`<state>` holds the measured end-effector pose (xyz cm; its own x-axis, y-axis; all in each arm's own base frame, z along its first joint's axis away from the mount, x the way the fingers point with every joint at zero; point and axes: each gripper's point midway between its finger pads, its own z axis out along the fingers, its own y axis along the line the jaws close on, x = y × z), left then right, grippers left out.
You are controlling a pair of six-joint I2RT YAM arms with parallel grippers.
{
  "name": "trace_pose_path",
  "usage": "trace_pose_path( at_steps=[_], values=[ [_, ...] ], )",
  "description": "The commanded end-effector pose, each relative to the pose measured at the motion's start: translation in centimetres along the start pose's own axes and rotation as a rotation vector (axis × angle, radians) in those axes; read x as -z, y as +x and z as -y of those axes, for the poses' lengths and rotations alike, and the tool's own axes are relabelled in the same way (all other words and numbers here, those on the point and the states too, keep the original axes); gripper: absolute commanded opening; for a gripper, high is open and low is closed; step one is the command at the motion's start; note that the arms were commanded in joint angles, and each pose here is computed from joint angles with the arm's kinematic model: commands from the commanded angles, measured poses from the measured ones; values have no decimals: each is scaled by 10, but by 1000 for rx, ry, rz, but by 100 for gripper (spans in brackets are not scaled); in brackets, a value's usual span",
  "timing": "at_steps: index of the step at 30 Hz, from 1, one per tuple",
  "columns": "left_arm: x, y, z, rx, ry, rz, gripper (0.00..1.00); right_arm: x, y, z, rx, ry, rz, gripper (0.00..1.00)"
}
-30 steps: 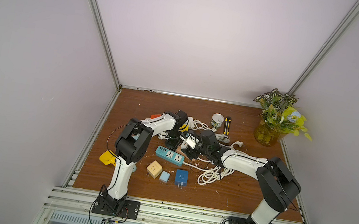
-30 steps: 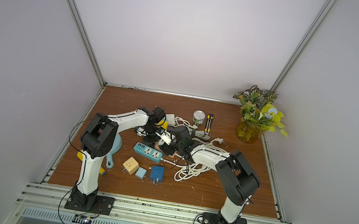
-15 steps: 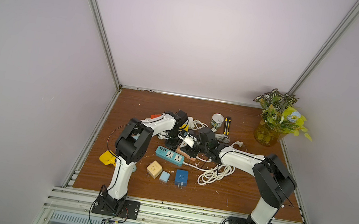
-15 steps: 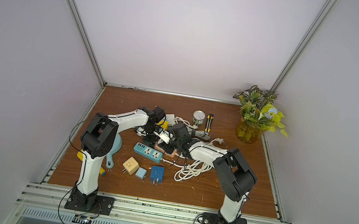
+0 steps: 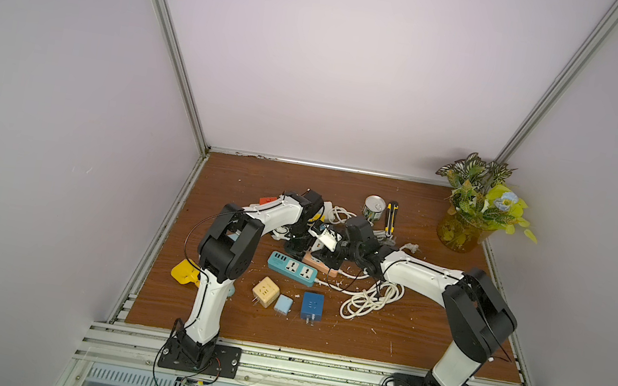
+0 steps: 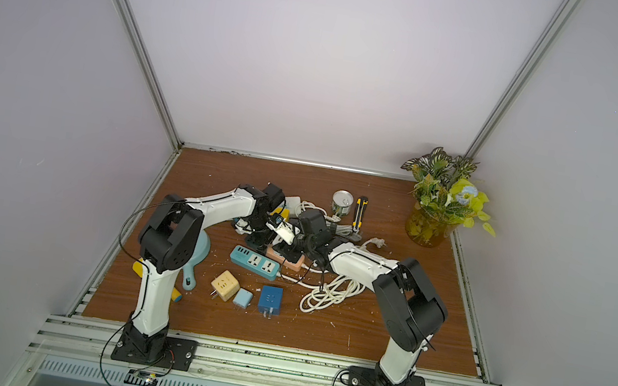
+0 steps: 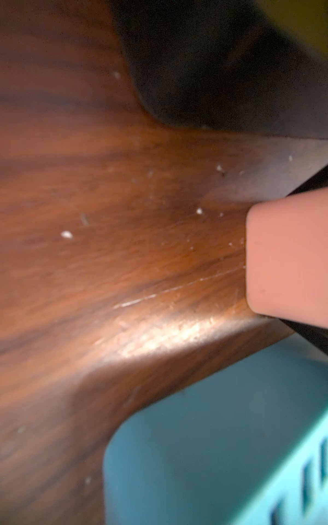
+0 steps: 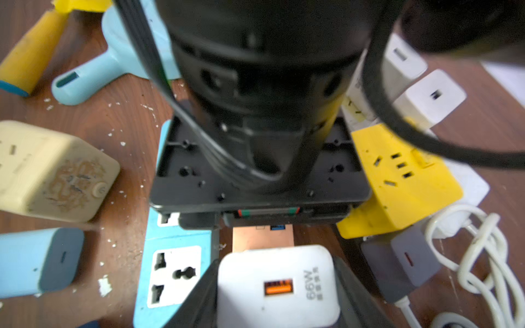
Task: Pull the plug off the socket
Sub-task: Remove the plug from the socket.
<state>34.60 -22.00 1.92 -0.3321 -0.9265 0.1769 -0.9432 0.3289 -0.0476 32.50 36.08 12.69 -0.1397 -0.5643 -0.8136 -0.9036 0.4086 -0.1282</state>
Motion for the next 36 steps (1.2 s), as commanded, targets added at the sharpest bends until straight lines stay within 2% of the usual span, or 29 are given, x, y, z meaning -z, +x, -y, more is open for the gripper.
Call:
trace_pose_path(
  at_steps=[1,6,8,16,20,25,30,36],
  values=[
    [-34,-12,0,7,-29,30,14,30,-44,3,-9,7,135,15],
    [-33,-12,1,7,-26,30,14,50,-42,4,-65,29,111,14],
    [-33,-12,2,7,-25,29,14,65,-37,1,-117,35,66,12],
    [-32,-10,8,4,-13,24,14,138,30,-32,-488,83,-206,9],
    [-29,-10,12,3,-2,24,14,157,64,-56,-655,89,-294,9],
    [-30,-10,10,-1,-7,21,14,147,89,-89,-711,45,-391,9],
    [-29,-10,9,-7,-7,24,14,128,115,-110,-754,31,-553,8],
    [-30,-12,5,-9,-14,29,14,106,120,-117,-782,7,-608,7]
  ],
)
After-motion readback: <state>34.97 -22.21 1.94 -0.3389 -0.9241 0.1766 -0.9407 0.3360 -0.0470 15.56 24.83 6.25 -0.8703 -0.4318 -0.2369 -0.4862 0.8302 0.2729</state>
